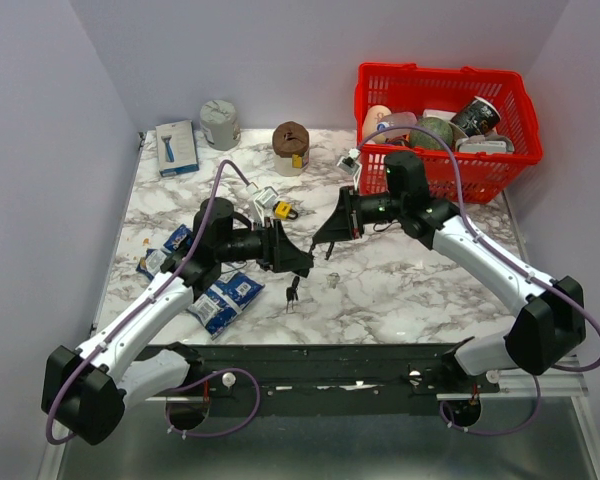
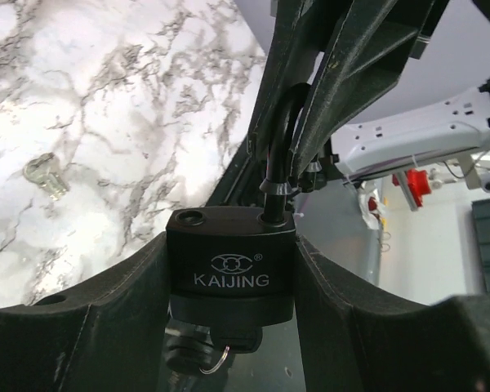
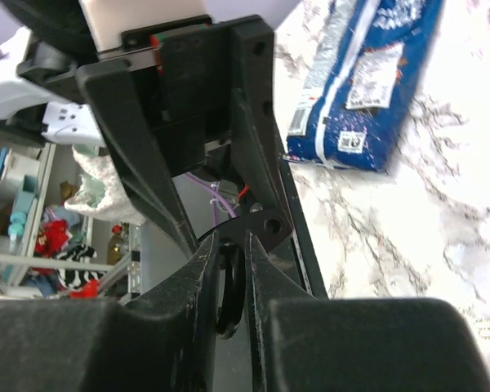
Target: Unlock with the key
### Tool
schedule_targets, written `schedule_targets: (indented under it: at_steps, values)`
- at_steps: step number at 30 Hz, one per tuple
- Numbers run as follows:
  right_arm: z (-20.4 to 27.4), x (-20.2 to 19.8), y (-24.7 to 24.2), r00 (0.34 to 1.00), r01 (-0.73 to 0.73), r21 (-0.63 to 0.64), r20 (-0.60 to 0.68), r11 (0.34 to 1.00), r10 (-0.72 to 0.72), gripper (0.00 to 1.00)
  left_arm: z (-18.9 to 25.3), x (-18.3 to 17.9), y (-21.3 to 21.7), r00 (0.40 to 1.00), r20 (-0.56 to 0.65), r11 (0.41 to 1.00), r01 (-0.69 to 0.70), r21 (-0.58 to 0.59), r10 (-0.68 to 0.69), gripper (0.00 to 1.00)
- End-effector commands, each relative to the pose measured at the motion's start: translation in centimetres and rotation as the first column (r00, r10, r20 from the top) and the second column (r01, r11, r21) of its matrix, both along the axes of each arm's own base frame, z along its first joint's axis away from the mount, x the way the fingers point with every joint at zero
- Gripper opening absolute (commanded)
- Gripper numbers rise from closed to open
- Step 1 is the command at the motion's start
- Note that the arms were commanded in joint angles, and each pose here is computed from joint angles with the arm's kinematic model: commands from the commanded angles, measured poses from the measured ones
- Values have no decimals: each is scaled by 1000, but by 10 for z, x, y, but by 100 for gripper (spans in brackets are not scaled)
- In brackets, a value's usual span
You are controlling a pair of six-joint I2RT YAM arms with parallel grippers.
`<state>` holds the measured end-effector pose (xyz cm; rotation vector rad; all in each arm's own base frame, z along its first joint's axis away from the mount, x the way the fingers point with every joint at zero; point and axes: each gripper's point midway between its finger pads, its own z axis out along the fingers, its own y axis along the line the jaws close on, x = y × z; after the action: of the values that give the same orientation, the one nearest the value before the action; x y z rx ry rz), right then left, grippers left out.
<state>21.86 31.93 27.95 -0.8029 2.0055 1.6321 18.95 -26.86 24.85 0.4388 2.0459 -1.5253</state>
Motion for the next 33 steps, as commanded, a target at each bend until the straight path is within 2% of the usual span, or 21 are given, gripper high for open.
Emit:
schedule_targets:
  at_steps: [1,6,8,11,12,13,15,19,23,26,33]
  values:
    - [-3,-5,-3,997,29,-57,-69,998,-33,19,5,30,14,979,93,980,-188,64,182,0]
    - [-11,12,-6,979,161,-135,-103,978,-175,5,3,37,14,967,112,965,-242,101,230,0]
    - [-13,18,-7,970,199,-152,-114,968,-217,6,0,39,12,965,110,961,-250,122,237,0]
    - [-21,32,-16,935,308,-207,-111,928,-335,33,1,40,0,969,107,962,-237,134,224,0]
    - [-23,37,-23,920,347,-221,-108,911,-377,51,-1,45,-4,966,106,956,-251,149,237,0]
    - [-25,41,-29,906,377,-232,-108,897,-409,60,-3,46,-6,965,103,954,-255,156,241,0]
    - [-32,52,-48,864,448,-256,-124,857,-488,69,-12,49,-9,961,90,943,-273,188,261,0]
    - [-22,56,-82,805,558,-251,-68,791,-590,72,-33,66,5,926,73,883,-376,282,370,0]
    - [-23,56,-111,734,656,-285,24,699,-679,76,-56,63,20,915,24,843,-380,380,402,0]
    - [-27,50,-119,705,685,-284,27,671,-709,76,-80,61,35,901,-42,813,-368,452,432,0]
    - [-34,45,-117,700,684,-273,-17,676,-714,77,-116,83,64,850,-107,758,-394,520,515,0]
